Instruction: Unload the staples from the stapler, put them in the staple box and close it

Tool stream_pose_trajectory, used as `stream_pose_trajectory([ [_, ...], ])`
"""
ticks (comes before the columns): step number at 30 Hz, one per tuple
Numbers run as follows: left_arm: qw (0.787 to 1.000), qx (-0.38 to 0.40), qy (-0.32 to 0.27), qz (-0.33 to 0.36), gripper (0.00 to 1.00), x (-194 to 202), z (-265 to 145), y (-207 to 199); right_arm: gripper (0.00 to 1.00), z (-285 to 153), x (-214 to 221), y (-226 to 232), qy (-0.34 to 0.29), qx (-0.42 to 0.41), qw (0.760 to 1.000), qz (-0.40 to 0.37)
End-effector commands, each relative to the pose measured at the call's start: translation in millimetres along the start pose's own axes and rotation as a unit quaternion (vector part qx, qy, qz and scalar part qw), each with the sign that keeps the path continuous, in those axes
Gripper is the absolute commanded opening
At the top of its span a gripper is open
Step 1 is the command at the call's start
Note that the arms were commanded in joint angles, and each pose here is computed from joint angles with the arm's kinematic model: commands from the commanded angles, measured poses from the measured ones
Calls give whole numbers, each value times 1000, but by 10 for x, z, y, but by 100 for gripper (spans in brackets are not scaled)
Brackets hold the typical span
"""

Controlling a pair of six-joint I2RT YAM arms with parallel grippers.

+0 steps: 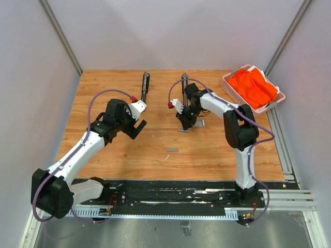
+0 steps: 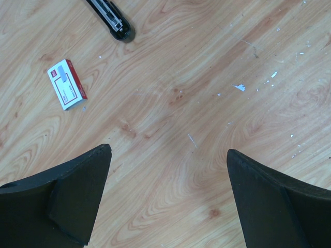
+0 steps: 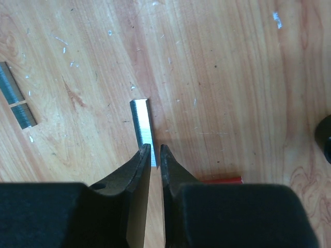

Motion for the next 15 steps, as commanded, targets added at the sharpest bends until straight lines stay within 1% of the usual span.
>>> stream_pose_trajectory([
  [1,1000,-10,-10,4,98,-14,-11,37,14,-16,33,-51,2,13,1000,16],
  [15,1000,-11,-11,4,98,-13,-16,36,13,95,99,-34,23,-6,1000,17],
])
Point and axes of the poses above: each gripper's point midway between its finger pads, its own z axis out along the fingers, its own y axis along the line the jaws close on, x = y × z, the point moved 9 cm from there along -z, back along the fingers, and after that the axes turned 14 degrees about z, right-handed, at the moved point
